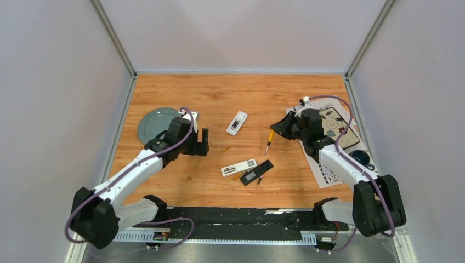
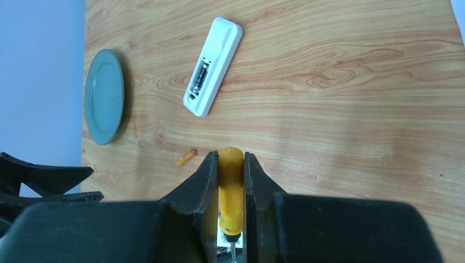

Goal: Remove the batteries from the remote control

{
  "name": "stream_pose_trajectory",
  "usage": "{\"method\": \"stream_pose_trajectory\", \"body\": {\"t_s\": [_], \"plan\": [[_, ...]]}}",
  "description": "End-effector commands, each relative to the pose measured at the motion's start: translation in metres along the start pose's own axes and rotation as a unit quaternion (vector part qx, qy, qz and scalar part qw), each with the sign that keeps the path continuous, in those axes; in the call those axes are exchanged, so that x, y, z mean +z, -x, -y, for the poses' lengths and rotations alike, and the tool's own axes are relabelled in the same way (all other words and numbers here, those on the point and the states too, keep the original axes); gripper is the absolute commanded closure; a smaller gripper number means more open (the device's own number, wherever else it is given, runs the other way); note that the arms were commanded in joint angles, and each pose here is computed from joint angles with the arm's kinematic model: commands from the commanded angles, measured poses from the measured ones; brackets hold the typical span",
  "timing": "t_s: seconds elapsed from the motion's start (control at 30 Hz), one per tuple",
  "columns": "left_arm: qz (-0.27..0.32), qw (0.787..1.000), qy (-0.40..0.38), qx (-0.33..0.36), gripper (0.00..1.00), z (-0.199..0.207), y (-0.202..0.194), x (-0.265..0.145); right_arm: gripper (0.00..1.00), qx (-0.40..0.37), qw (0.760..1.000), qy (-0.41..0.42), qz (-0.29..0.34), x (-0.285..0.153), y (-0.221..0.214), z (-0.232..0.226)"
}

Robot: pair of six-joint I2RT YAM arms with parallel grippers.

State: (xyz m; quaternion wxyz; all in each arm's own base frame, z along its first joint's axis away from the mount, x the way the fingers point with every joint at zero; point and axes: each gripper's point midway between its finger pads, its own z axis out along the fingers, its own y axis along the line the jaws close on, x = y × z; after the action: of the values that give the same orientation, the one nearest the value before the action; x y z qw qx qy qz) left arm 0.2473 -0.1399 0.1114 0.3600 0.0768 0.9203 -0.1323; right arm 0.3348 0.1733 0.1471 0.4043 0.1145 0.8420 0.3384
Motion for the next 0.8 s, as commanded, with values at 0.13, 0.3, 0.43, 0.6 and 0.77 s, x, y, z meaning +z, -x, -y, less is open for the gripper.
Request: {"method": "stream_pose_trajectory", "body": {"t_s": [0.13,0.3,0.43,0.6,0.77], "plan": [[-0.028,0.999,-0.013,0.024,0.04,0.029,0.065,0.055,1.0,-0.006,1.0,0.014,0.016,0.01,0.026,0.008],[-0.058,0.996,-0.044,0.048,0.04,0.053,0.086,0.095,1.0,0.002,1.0,0.011,0.011,0.019,0.032,0.018],[-0.085,0.992,-0.044,0.086,0.04,0.068,0.1,0.132,1.0,0.008,1.0,0.013,0.006,0.028,0.038,0.02],[-0.116,0.986,-0.036,0.118,0.04,0.076,0.093,0.164,1.0,0.02,1.0,0.01,0.006,0.035,0.044,0.028],[-0.125,0.981,-0.04,0.14,0.04,0.085,0.091,0.18,1.0,0.028,1.0,0.005,0.005,0.04,0.047,0.036]]}}
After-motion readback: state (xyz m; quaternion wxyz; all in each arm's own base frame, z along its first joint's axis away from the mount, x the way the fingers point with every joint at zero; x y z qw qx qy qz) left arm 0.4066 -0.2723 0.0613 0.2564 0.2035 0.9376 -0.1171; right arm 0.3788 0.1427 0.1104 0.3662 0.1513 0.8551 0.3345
